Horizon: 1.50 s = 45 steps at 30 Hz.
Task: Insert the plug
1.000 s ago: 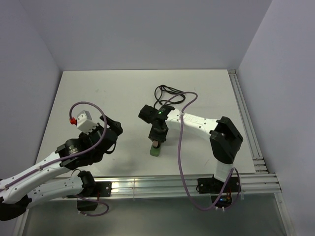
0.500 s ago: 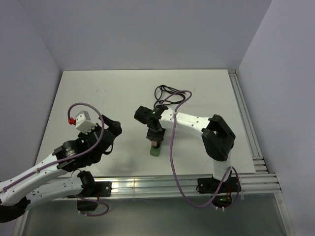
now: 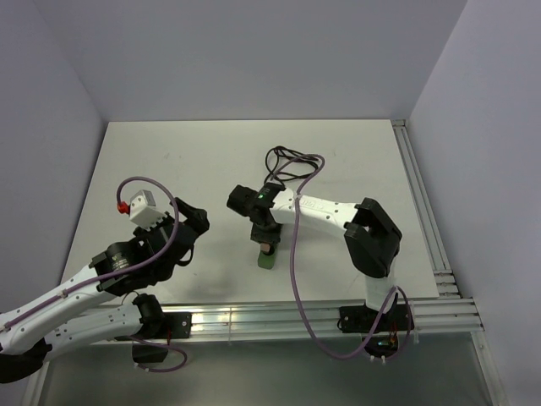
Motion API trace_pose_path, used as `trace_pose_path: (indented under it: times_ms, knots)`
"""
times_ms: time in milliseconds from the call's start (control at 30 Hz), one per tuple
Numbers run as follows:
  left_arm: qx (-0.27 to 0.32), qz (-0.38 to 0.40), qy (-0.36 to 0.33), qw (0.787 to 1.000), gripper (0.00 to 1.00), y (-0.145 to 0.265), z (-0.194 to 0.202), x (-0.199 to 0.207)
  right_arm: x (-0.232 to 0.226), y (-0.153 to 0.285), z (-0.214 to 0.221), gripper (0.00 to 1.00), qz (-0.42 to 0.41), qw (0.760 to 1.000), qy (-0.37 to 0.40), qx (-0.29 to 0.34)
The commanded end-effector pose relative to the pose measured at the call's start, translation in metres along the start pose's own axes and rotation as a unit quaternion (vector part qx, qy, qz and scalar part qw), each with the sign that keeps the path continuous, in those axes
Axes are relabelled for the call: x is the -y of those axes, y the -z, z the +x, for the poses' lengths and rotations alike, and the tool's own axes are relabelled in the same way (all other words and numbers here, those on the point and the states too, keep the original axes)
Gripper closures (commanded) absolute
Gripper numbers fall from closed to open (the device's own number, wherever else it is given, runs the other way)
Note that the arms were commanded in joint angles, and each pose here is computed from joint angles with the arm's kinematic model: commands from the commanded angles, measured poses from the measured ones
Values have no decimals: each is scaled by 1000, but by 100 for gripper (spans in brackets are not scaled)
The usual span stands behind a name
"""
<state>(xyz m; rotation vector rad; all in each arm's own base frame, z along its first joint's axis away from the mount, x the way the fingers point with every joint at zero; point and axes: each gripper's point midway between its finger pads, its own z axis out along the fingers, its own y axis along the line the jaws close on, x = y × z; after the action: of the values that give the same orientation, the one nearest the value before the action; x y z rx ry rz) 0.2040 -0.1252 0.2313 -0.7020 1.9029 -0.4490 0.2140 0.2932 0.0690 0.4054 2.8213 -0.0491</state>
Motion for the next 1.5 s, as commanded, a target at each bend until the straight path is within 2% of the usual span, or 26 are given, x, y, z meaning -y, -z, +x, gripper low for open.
trace_pose_path:
  times_ms: [0, 200, 500, 867, 1067, 1267, 1467]
  knots:
    - [3, 14, 7, 1000, 1, 1, -3, 8, 20, -17, -11, 100, 66, 996, 39, 44]
    - [0, 15, 7, 1000, 0, 1, -3, 9, 13, -21, -16, 100, 64, 990, 88, 91]
    - [-5, 18, 2, 1000, 1, 2, -2, 11, 4, -21, -13, 100, 64, 986, 89, 122]
    - [-11, 13, -8, 1000, 1, 2, -1, 14, 1, -45, 29, 100, 32, 997, 62, 42]
    - [-23, 16, -9, 1000, 1, 2, 5, 17, 18, -59, 32, 100, 53, 995, 68, 48]
    - [-23, 12, -9, 1000, 1, 3, 4, 14, 54, -84, 50, 100, 70, 995, 65, 34]
    - [-30, 15, -7, 999, 1, 1, 10, 15, 46, -99, 57, 100, 84, 994, 73, 13]
